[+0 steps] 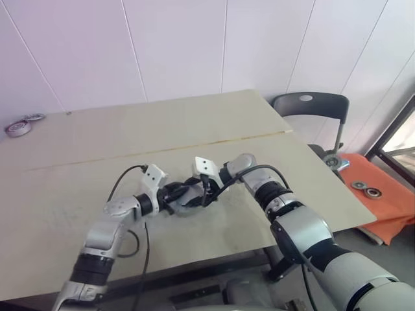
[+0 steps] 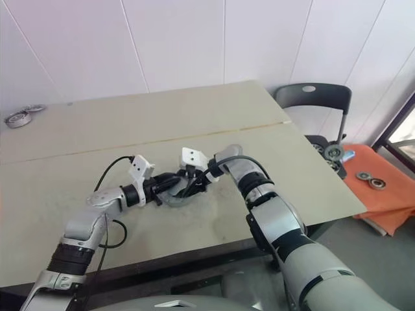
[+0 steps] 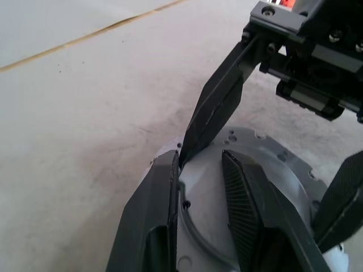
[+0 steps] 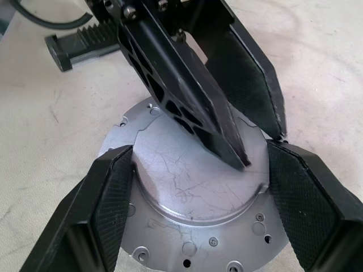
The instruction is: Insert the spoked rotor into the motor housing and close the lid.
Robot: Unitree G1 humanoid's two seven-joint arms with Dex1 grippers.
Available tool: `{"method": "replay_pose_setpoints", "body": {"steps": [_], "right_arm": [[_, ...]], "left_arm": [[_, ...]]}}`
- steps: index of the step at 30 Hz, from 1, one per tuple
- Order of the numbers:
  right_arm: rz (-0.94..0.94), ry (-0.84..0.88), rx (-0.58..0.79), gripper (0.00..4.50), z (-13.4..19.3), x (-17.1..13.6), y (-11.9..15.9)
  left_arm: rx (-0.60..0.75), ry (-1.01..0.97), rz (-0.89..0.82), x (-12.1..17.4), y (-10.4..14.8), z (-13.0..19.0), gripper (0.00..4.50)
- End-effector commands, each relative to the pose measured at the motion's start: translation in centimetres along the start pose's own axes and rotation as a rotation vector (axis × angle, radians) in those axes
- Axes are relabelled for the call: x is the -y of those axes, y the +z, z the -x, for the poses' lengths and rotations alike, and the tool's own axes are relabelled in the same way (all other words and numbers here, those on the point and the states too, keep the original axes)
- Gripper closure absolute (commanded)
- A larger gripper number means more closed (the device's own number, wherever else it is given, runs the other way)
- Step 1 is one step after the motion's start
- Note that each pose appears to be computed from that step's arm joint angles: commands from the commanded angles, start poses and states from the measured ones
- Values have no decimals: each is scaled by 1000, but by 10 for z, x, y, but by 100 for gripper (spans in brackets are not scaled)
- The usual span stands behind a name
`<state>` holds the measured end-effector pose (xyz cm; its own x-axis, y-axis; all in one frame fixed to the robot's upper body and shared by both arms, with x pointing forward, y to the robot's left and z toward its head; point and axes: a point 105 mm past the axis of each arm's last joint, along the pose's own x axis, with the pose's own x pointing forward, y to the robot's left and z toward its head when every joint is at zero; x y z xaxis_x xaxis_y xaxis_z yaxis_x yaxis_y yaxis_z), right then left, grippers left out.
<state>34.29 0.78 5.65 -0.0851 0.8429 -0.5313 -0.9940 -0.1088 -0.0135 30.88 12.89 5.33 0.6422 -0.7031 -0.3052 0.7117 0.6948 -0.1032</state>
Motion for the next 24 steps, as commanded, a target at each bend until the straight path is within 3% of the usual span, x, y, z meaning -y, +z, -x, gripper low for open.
{"method": "replay_pose_setpoints", "body": {"steps": [1, 24], "right_arm": [[-68, 30, -124, 124, -10, -12, -31], [-104, 16, -12, 124, -9, -6, -11]], "left_arm": [[-115, -95, 58, 21, -31, -3, 323], [-142, -77, 40, 15, -33, -4, 323]]}}
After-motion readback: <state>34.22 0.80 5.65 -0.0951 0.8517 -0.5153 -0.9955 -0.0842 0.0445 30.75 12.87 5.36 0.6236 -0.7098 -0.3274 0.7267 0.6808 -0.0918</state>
